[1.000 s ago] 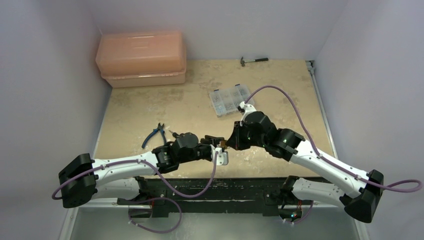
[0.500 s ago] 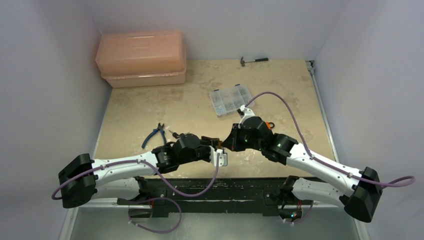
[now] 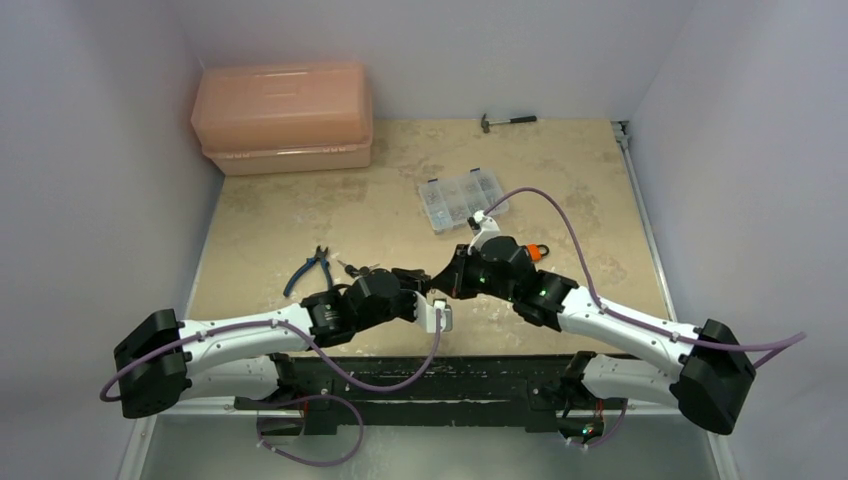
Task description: Unlock with the key
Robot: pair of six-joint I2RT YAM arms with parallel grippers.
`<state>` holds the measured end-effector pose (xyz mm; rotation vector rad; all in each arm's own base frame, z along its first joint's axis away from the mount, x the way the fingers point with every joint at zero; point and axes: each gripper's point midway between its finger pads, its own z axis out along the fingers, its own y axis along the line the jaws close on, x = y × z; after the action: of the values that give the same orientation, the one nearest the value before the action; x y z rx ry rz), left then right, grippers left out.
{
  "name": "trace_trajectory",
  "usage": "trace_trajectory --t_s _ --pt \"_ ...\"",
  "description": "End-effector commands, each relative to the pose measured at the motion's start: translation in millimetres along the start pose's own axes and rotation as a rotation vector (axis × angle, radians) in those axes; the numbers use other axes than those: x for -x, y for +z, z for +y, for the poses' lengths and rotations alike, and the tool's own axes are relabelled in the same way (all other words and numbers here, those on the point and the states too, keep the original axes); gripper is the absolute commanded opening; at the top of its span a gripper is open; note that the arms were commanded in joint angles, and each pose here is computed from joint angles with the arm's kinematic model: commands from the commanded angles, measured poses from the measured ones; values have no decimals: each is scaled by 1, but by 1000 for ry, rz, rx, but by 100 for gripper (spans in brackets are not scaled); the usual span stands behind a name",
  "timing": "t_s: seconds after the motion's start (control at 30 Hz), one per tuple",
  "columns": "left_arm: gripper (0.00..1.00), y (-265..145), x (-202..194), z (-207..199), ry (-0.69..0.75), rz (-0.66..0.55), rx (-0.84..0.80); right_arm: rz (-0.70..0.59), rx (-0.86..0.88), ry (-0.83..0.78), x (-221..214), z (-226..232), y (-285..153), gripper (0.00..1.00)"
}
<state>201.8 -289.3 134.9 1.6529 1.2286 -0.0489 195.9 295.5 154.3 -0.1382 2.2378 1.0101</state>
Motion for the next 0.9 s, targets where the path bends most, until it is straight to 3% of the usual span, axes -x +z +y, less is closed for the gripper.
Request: trace_trajectory --t_s 0.0,0.53,0.87 --pt "0 -14 54 55 8 -172 172 -20 46 9 5 9 7 0" --pt "0 -30 69 66 -2 -260 228 -55 28 150 15 15 10 0" --pt "0 -38 74 73 -9 -300 267 -73 64 350 18 23 4 0"
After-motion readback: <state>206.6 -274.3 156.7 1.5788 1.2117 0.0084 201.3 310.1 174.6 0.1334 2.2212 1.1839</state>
